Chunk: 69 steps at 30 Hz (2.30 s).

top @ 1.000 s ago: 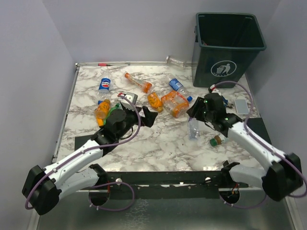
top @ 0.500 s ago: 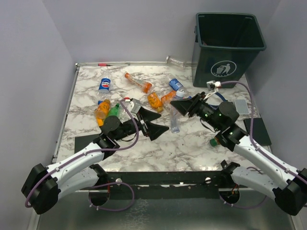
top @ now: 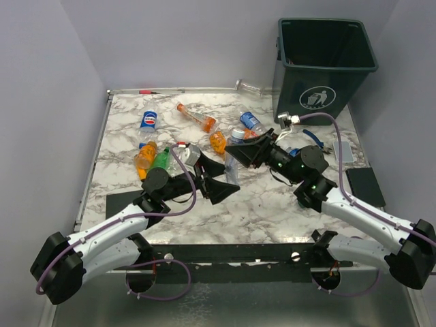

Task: Put the plastic bottles in the bin
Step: Pick up the plastic bottle at the center of the board, then place the plastic bottle in the trash bin.

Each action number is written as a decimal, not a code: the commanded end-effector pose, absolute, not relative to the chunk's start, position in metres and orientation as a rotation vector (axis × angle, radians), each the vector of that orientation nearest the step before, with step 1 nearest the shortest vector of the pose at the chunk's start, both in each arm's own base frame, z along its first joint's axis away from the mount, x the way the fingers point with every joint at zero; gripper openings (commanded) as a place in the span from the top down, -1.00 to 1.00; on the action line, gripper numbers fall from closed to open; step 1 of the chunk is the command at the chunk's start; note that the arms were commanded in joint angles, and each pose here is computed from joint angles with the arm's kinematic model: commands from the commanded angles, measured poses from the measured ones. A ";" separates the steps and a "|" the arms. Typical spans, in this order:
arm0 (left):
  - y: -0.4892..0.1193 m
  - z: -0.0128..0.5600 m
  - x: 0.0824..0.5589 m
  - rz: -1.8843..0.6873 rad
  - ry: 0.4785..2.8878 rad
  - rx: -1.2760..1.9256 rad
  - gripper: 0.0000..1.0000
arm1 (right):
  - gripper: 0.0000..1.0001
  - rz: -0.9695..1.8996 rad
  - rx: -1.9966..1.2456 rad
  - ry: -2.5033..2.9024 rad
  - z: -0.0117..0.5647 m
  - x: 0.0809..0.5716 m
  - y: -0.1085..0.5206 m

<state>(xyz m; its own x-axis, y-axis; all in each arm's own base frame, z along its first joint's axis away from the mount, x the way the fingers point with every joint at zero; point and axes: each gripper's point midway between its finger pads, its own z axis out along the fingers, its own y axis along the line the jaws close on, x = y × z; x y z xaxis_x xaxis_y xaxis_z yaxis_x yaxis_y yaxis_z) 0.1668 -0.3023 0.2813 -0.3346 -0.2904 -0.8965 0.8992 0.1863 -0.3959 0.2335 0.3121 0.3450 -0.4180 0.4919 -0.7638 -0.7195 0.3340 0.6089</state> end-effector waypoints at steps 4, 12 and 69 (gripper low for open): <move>-0.306 0.280 0.163 -1.406 1.373 0.668 -0.17 | 0.23 1.463 -0.321 1.341 0.388 0.214 0.320; -0.301 0.280 0.171 -1.349 1.374 0.640 0.56 | -0.79 1.395 -0.370 1.471 0.378 0.209 0.317; -0.261 0.270 0.219 -0.851 1.456 0.451 -0.98 | 0.99 0.577 -0.157 1.764 0.456 0.258 0.204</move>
